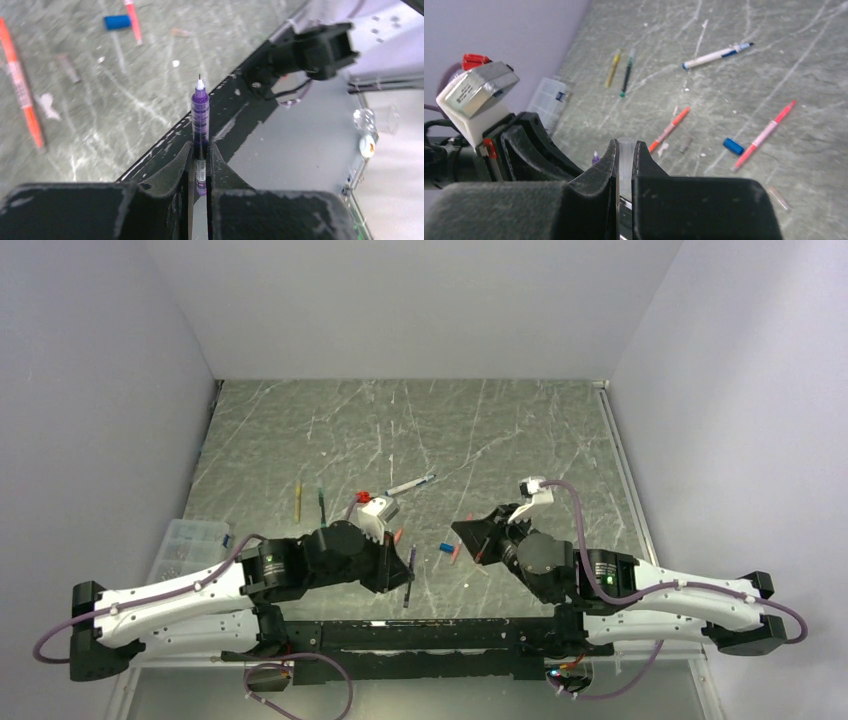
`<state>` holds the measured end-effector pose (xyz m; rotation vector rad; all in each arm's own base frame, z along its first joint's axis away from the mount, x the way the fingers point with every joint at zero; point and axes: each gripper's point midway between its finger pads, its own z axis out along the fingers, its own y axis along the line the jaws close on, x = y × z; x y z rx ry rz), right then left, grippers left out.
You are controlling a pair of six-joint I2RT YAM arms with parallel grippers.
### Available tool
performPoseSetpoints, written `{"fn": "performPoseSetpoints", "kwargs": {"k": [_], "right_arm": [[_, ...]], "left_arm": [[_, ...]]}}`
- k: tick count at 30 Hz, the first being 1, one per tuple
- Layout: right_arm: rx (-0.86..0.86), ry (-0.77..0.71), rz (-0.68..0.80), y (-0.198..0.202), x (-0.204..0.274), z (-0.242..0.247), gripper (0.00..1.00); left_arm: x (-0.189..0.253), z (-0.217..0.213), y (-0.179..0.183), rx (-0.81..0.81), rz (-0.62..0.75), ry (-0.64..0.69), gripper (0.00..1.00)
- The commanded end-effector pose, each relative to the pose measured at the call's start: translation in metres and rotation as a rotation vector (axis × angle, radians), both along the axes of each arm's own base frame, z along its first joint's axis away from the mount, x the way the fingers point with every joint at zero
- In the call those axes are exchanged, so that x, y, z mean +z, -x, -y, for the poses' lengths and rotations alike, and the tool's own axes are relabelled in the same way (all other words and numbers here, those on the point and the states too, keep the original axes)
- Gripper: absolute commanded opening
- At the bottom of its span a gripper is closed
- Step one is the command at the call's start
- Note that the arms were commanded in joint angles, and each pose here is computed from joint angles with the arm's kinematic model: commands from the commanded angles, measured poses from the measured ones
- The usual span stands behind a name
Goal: Insert the pens into the pen caps
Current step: Insert the pen cap onto the pen.
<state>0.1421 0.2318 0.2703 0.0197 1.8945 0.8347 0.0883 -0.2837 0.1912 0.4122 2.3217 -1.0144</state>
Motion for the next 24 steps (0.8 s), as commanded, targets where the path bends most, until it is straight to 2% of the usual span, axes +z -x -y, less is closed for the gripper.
{"fn": "performPoseSetpoints", "kwargs": {"k": [1, 12, 24], "right_arm": [[0.026, -0.147, 0.063, -0.002, 0.053, -0.018, 0.00], [0.098, -0.273, 0.120, 0.003, 0.085, -0.043, 0.00], [0.136, -0.318, 0.126, 0.009, 0.091, -0.043, 0.00]], "left_arm": [[0.052, 0.023, 0.018, -0.212, 0.144, 0.231, 0.00], [0.099, 0.028, 0.038, -0.369, 0.270, 0.399, 0.00], [0.103, 0.026, 0.037, -0.362, 0.279, 0.414, 0.00]]}}
